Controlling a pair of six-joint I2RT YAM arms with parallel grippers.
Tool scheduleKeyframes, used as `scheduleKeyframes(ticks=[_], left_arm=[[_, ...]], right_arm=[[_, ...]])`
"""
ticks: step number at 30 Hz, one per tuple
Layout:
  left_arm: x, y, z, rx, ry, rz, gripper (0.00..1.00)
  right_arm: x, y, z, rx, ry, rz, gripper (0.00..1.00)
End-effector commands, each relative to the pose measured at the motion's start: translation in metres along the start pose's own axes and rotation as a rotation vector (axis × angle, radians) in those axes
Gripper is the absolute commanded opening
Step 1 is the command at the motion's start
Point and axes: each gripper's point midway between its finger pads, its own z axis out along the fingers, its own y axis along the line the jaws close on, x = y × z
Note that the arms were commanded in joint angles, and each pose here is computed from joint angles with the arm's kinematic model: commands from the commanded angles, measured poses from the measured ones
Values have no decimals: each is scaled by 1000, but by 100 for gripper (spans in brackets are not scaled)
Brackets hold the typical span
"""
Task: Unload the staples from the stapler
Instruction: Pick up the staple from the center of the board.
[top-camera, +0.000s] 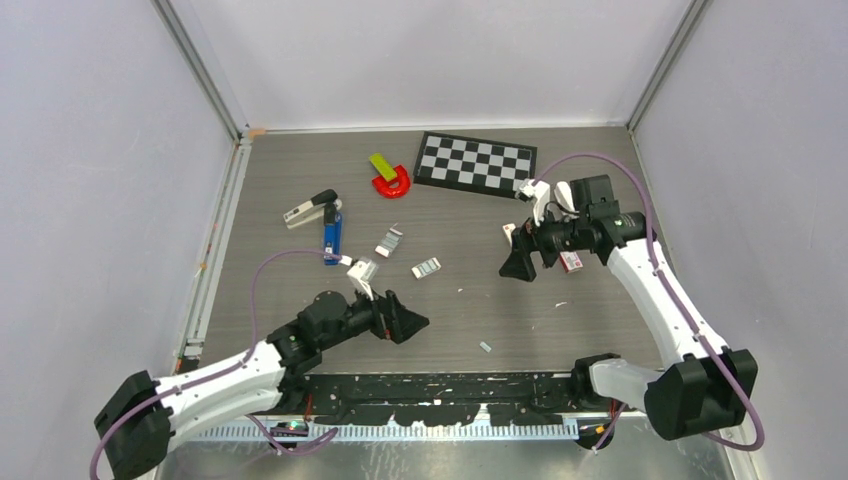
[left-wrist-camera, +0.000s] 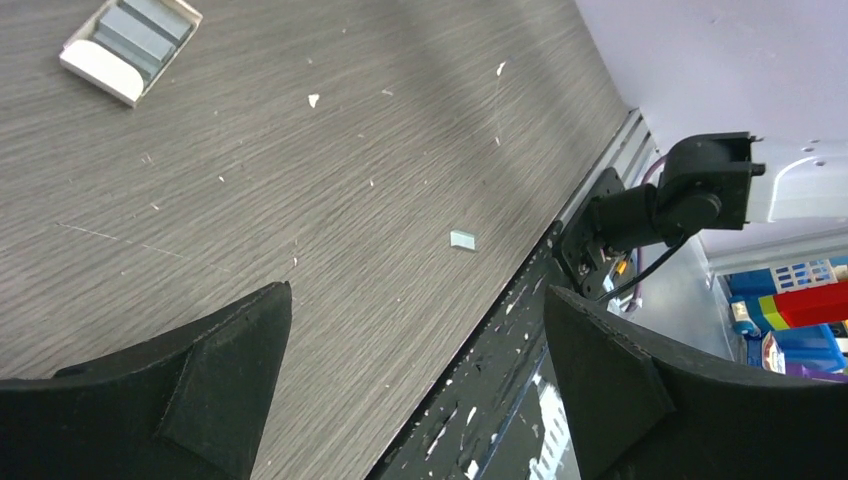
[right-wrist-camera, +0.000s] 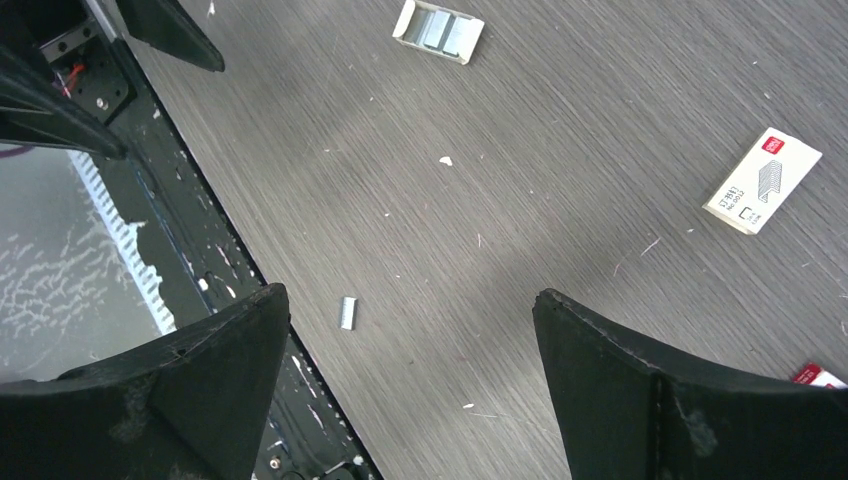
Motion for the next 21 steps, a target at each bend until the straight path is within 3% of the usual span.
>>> scheduleKeyframes(ticks=[1, 6, 10, 15, 21], left_arm=[[-24, -25, 10, 76, -52, -8, 96], [-21, -11, 14, 16, -53, -6, 92], [-28, 15, 4, -135, -85, 23, 89], [-35, 40, -21, -269, -149, 46, 89], [-45, 50, -47, -306, -258, 32, 86]], right_arm=[[15, 2, 11, -51, 56, -49, 93], [42, 6, 38, -18, 208, -137, 90], [69, 9, 63, 38, 342, -218, 79], [95, 24, 80, 24, 464, -312, 78], [121, 38, 96, -1, 610, -391, 78]])
